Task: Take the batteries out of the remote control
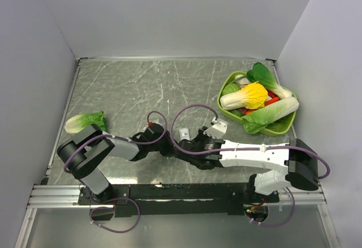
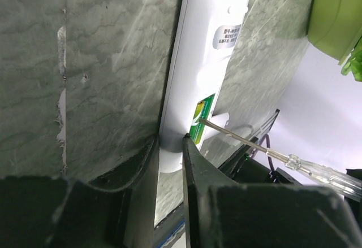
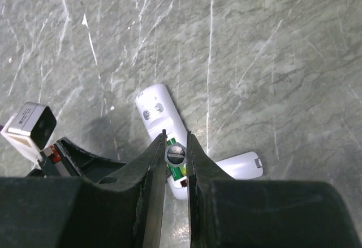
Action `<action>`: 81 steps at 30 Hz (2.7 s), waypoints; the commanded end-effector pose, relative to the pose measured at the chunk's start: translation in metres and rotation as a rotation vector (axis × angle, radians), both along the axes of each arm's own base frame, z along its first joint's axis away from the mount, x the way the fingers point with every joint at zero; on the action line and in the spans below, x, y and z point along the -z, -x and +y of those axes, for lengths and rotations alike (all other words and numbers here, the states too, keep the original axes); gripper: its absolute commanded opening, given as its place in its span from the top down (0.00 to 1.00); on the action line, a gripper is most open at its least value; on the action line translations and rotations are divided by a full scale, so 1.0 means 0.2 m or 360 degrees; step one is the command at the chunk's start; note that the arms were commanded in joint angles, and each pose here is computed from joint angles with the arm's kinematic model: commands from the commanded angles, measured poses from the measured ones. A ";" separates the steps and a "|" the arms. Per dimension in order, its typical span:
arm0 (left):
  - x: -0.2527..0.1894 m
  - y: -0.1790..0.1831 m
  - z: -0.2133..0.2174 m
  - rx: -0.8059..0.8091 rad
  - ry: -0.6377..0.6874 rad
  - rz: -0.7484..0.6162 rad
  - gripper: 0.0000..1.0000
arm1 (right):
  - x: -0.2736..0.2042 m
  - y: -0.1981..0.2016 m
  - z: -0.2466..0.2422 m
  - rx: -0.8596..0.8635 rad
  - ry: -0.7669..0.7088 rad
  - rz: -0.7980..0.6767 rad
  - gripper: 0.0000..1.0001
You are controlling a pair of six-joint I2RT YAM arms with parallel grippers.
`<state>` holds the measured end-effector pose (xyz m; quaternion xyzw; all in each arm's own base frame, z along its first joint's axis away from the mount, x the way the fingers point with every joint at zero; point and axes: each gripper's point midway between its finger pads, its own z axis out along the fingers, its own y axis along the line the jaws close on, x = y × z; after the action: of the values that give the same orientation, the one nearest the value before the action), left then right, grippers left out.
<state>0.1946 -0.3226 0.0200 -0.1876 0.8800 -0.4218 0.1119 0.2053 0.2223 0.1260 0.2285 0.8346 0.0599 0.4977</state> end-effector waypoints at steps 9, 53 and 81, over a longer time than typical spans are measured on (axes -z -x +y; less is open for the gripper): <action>0.21 0.26 -0.01 0.0188 -0.0131 0.0222 0.99 | 0.10 0.25 0.14 -0.0353 0.0378 0.0218 1.00; 0.30 0.26 0.07 0.0121 -0.0282 0.0242 0.99 | 0.44 0.07 -0.06 -0.0394 0.0038 0.0556 1.00; 0.27 0.22 0.06 0.0136 -0.0343 0.0209 0.99 | 0.38 0.00 -0.12 -0.0453 -0.0116 0.0450 1.00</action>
<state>0.1906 -0.3355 0.0223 -0.1827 0.8800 -0.4275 0.0969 0.2522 0.2037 0.1070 0.2143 0.8476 0.1515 0.4612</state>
